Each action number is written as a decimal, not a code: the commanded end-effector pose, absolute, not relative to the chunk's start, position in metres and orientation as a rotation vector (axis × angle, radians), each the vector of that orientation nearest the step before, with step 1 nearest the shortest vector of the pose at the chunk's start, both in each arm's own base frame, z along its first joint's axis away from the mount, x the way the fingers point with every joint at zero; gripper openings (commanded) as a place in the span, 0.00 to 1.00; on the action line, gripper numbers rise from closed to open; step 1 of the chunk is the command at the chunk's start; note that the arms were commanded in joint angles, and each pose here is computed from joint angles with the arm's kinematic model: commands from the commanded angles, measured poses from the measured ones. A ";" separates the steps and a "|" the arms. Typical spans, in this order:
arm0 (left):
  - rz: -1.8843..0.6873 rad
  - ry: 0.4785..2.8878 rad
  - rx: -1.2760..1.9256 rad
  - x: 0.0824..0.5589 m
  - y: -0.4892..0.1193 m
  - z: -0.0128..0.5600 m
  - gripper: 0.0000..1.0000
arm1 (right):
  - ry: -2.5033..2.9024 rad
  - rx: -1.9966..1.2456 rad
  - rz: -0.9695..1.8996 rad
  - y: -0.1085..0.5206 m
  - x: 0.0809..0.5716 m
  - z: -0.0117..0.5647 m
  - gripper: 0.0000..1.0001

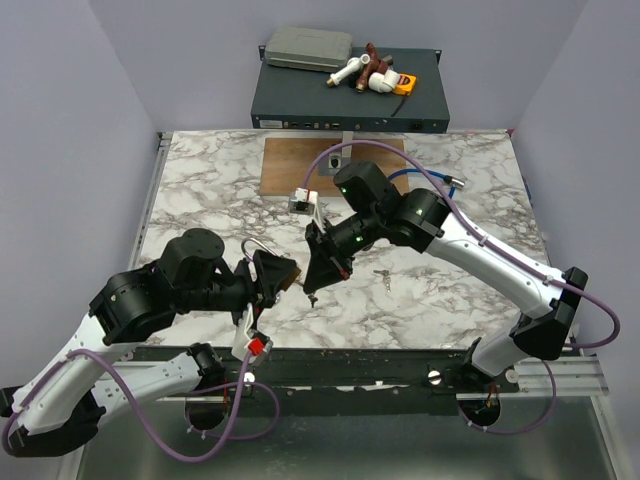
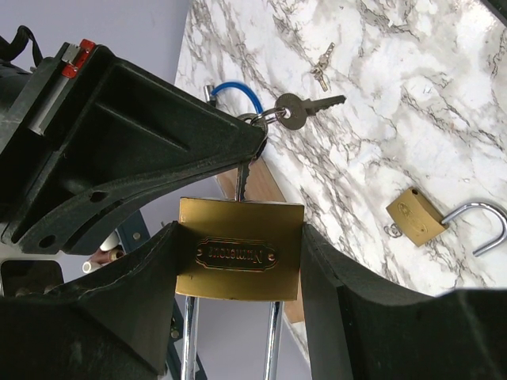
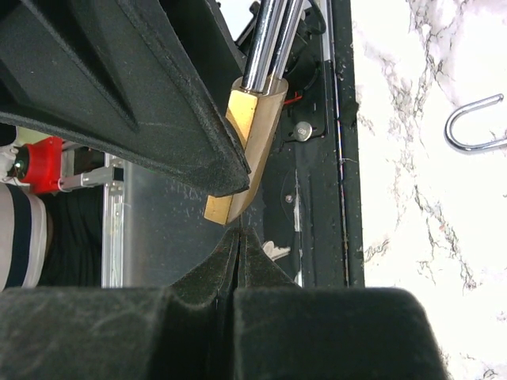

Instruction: Unlock with the key

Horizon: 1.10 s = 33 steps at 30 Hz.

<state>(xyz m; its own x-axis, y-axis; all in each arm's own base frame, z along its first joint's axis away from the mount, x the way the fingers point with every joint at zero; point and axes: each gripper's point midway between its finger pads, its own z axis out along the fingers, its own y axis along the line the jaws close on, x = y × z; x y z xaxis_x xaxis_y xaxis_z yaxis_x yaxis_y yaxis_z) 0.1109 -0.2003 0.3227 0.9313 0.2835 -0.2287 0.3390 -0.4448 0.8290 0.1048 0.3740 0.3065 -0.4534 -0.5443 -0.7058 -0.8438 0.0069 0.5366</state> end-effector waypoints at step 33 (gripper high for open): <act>-0.083 0.732 1.729 0.148 -0.234 0.363 0.00 | 1.785 -1.240 1.369 0.390 0.131 0.344 0.01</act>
